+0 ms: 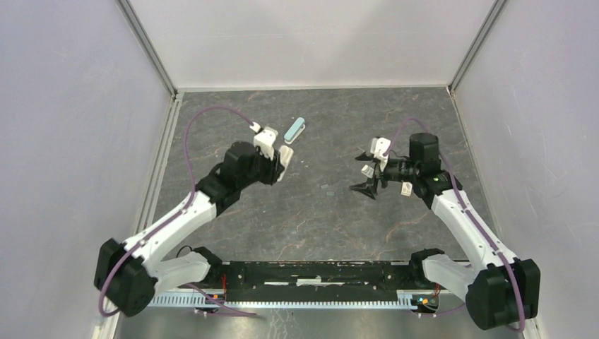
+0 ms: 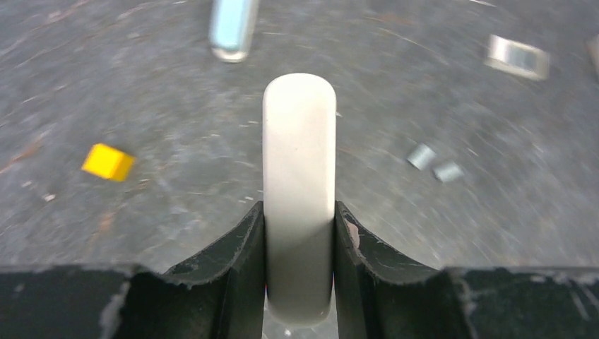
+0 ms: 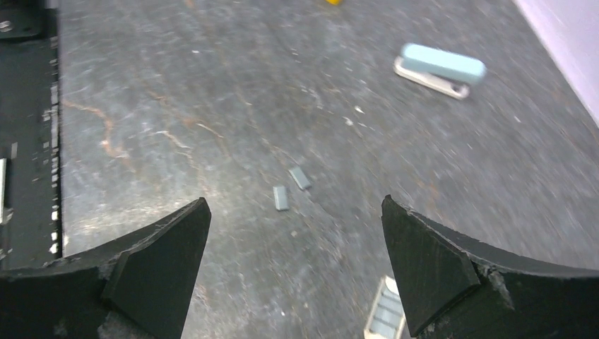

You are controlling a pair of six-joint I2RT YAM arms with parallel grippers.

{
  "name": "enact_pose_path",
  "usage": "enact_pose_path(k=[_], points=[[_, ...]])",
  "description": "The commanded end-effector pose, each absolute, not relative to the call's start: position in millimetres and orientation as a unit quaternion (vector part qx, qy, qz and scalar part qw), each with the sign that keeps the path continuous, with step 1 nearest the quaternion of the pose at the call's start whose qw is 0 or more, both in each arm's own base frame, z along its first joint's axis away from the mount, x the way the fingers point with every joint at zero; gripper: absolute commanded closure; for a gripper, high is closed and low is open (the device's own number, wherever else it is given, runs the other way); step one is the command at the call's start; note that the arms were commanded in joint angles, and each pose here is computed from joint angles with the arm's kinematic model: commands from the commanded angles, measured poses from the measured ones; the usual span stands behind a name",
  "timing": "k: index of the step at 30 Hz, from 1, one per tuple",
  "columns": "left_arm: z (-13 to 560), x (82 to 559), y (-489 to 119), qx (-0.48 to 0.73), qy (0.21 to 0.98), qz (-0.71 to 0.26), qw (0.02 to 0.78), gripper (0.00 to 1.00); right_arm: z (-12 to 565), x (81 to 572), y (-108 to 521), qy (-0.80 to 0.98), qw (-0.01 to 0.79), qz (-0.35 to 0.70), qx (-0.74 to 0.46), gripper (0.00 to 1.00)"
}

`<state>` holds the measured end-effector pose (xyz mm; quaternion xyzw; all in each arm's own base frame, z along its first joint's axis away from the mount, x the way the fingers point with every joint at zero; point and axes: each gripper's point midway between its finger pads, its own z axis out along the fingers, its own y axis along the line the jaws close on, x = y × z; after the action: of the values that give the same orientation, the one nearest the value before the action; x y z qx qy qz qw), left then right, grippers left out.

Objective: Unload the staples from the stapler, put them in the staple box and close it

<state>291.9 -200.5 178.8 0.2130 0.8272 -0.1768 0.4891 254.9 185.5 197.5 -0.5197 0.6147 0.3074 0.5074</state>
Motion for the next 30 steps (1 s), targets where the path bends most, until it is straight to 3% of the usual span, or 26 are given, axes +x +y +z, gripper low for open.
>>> enact_pose_path(k=[1,9,19,23,27,30], points=[[180.3,360.3,-163.0,0.075,0.86,-0.112,0.493,0.98,200.4,276.1,166.0,0.638,0.532,0.29,-0.475,0.02],[131.7,476.3,-143.6,0.048,0.902,0.015,0.43,0.98,210.0,285.5,148.7,0.636,0.571,0.206,-0.476,0.02],[79.8,536.4,-141.9,0.07,0.923,0.044,0.376,0.97,214.5,285.8,144.0,0.631,0.583,0.183,-0.478,0.02],[80.7,541.6,-142.7,0.076,0.925,0.035,0.37,0.77,212.2,287.4,143.2,0.633,0.581,0.18,-0.479,0.02],[106.5,544.2,-148.5,0.076,0.923,0.003,0.378,0.41,209.7,288.5,142.6,0.635,0.578,0.178,-0.481,0.02],[155.9,540.1,-149.9,0.071,0.907,-0.013,0.416,0.3,207.5,290.7,139.7,0.639,0.576,0.169,-0.481,0.02]])
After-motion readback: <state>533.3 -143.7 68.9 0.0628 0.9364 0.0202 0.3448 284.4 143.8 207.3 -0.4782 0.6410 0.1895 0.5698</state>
